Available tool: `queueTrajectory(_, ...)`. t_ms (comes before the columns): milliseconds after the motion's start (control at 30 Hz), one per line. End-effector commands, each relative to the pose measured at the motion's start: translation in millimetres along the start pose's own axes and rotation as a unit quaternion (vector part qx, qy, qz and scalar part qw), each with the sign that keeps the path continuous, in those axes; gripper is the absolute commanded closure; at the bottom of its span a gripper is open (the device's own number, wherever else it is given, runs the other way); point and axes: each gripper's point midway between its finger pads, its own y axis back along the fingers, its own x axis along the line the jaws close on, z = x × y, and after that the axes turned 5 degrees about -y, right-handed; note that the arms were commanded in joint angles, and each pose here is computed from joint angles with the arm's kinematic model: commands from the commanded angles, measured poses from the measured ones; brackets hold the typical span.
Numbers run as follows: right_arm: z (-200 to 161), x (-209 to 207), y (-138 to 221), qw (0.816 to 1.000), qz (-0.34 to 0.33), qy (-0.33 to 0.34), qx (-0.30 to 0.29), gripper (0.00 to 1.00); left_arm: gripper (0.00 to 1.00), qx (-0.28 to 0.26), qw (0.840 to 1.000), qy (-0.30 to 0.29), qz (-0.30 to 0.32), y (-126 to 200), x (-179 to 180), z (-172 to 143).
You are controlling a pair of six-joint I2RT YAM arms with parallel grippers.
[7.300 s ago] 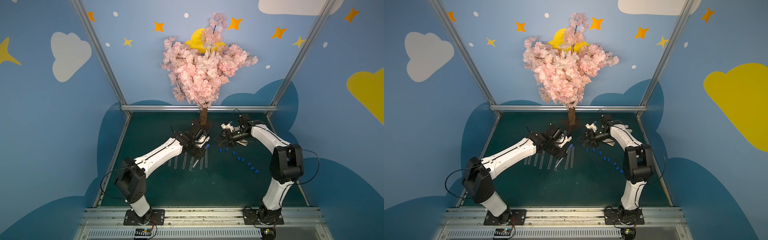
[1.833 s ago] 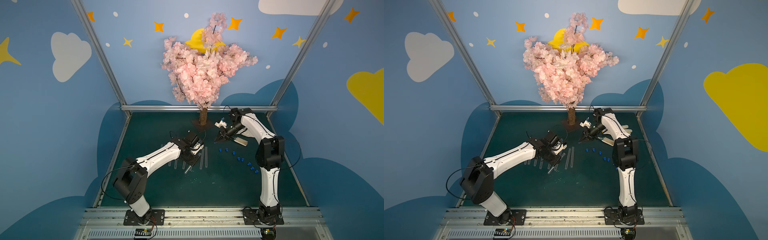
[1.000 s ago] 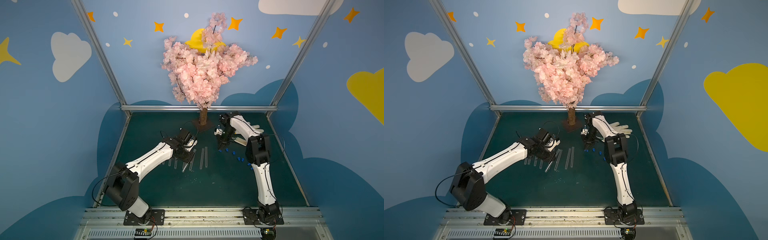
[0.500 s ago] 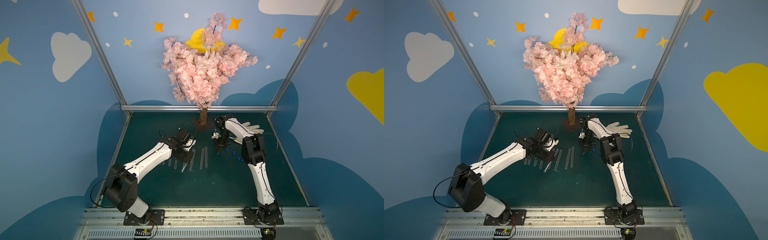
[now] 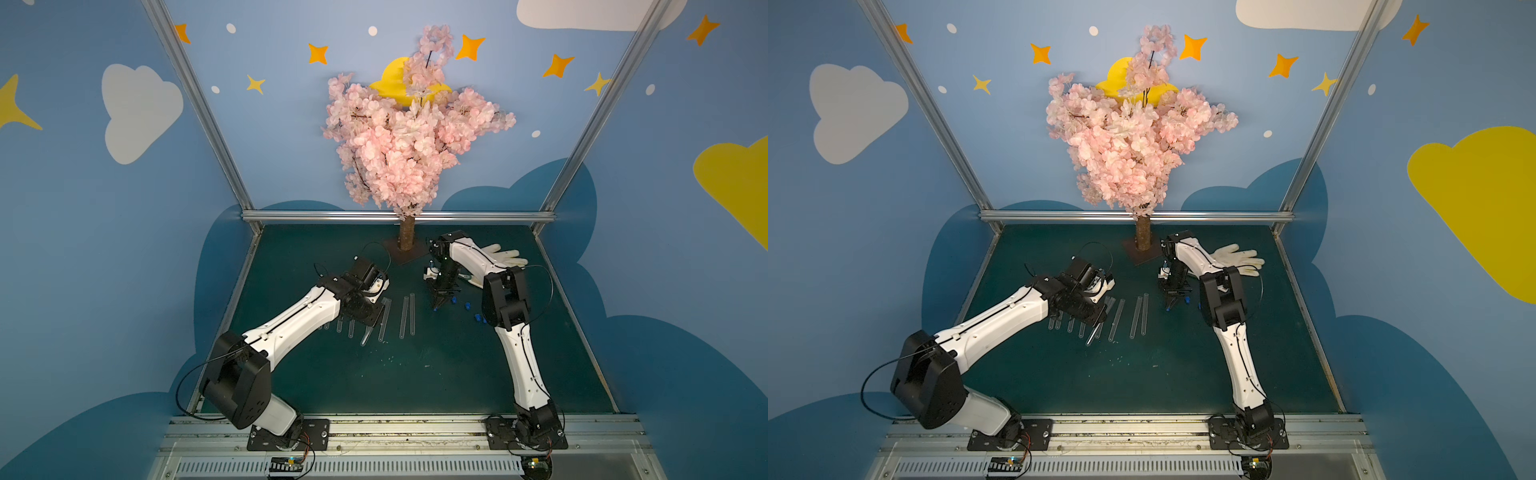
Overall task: Remove stoppers from test tubes
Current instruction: Place the stopper at the center of the board.
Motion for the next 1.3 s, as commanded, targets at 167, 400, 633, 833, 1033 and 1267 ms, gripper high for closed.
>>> queueTrajectory(167, -0.8, -2.0, -11.4, 1.0, -0.003, -0.005, 0.01, 0.84, 0.86, -0.008, 1.0, 0.012, 0.019, 8.4, 10.1, 0.4)
queueTrajectory(400, -1.3, -1.8, -7.7, 1.0, -0.005, -0.004, 0.006, 0.79, 0.87, -0.015, 0.999, 0.019, 0.029, 10.4, 15.6, 2.5)
queueTrajectory(633, -2.1, 1.2, -5.4, 1.0, 0.002, -0.002, -0.002, 0.75, 0.86, -0.023, 0.999, 0.028, 0.04, 12.4, 22.3, 7.8)
queueTrajectory(833, -0.7, 3.1, 1.3, 1.0, 0.006, -0.005, -0.013, 0.74, 0.86, -0.025, 0.997, 0.049, 0.054, 14.2, 40.4, 12.6)
queueTrajectory(1033, -3.3, 5.2, 18.7, 0.999, -0.003, 0.001, -0.032, 0.71, 0.86, -0.035, 0.994, 0.077, 0.075, 20.6, 75.9, 15.3)
queueTrajectory(1267, -10.1, 8.1, 36.5, 0.999, -0.002, 0.002, -0.045, 0.68, 0.86, -0.01, 0.984, 0.12, 0.134, 20.3, 147.5, -0.7)
